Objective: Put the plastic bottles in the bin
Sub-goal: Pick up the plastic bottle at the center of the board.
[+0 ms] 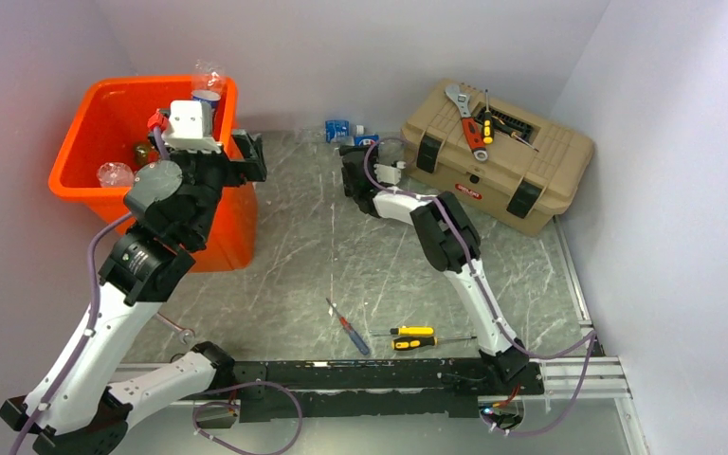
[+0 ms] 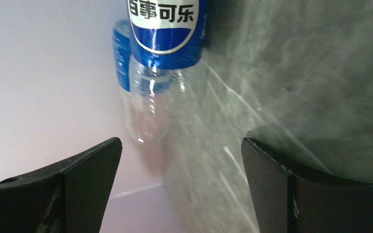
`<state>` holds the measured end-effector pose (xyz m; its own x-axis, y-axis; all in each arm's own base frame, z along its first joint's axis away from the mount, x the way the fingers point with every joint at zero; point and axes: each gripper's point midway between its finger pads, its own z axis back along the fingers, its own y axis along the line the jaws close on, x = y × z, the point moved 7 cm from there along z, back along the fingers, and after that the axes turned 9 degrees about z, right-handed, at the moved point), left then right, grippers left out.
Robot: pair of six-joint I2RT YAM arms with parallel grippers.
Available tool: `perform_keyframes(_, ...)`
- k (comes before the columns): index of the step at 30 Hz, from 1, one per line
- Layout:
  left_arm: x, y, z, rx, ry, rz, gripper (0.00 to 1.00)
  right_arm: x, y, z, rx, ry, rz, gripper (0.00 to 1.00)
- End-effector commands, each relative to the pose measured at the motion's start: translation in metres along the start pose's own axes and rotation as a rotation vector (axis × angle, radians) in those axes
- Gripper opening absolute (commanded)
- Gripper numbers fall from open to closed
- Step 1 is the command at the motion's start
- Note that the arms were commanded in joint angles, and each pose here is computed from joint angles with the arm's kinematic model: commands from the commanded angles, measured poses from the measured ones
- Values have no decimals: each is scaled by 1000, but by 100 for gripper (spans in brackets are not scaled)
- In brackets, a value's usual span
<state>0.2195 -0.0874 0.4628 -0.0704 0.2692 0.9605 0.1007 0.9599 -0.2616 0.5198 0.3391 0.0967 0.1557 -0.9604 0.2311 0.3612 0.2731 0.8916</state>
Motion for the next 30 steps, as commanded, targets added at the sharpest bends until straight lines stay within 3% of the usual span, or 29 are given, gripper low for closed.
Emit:
perform_keyframes(1, 16, -3, 12, -61, -54, 65, 100, 1, 16, -22, 2, -44, -154, 100)
perform_keyframes(11, 12, -6, 15, -98, -48, 88, 99, 20, -3, -75, -28, -86, -259, 99)
perform_keyframes(23, 0, -17, 7, -151, -6, 109, 99, 26, -34, -110, 4, -28, -253, 71)
perform_keyframes(30, -4, -17, 7, -150, 2, 120, 98, 34, -29, -99, 62, -20, -228, 47)
